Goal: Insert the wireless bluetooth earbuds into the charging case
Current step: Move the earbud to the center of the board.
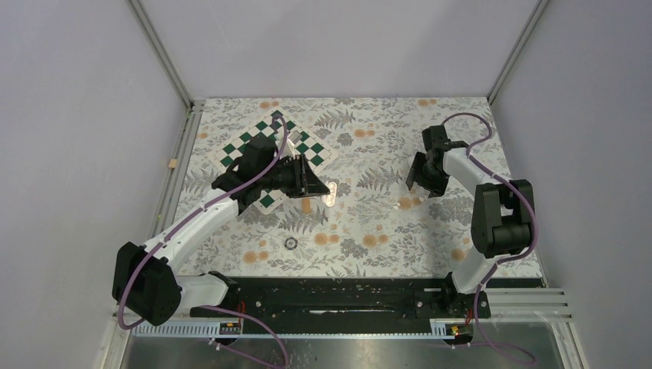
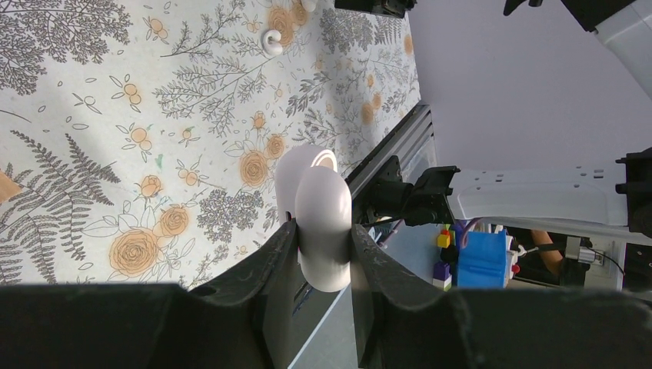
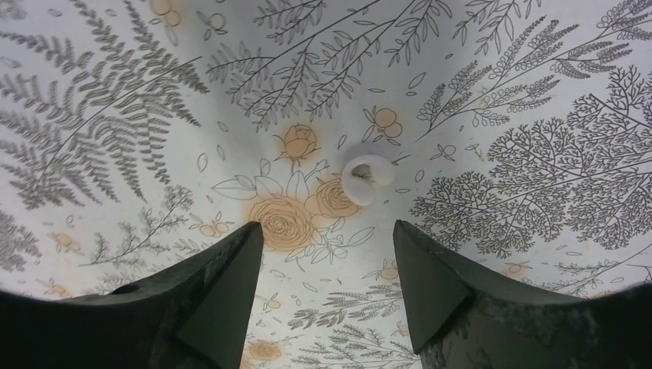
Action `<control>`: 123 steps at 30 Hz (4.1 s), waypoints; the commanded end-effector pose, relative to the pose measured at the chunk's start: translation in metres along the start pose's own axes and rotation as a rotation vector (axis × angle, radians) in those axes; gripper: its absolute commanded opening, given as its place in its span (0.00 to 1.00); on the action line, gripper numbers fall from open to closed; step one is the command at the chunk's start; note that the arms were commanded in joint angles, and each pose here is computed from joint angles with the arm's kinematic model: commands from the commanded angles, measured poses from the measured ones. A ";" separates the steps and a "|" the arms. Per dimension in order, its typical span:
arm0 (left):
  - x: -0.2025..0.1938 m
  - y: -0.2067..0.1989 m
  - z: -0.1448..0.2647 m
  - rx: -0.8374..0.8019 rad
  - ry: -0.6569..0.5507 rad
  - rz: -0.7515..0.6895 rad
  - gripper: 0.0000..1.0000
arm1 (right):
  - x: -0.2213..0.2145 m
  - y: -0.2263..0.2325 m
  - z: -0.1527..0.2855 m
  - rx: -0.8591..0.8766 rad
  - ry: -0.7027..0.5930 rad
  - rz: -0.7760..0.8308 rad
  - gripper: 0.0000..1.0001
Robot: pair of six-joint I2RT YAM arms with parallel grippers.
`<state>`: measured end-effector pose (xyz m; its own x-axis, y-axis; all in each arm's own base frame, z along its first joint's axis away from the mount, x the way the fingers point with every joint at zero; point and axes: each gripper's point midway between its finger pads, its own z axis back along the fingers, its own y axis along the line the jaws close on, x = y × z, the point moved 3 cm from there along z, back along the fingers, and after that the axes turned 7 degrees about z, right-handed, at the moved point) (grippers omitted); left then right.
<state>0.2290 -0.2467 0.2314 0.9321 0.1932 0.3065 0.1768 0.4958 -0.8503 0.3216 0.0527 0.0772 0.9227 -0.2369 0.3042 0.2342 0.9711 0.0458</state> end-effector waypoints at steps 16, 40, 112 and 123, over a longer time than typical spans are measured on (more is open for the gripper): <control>0.003 -0.008 0.004 -0.043 -0.026 -0.031 0.20 | 0.021 -0.001 -0.029 -0.099 0.062 -0.052 0.60; 0.004 -0.008 0.003 -0.047 -0.024 -0.029 0.20 | -0.012 0.008 -0.021 0.011 0.159 0.032 0.48; -0.003 -0.018 0.014 -0.084 -0.016 -0.067 0.21 | 0.007 0.009 -0.025 -0.257 -0.137 -0.216 0.53; -0.002 -0.017 0.012 -0.085 -0.007 -0.059 0.21 | 0.016 0.029 -0.027 -0.185 -0.079 -0.119 0.54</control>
<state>0.2204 -0.2442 0.2347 0.9329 0.1819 0.3108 0.1918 0.4795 -0.8563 0.3447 0.0645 0.0511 0.8337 -0.3854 0.3955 0.4586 0.8822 -0.1071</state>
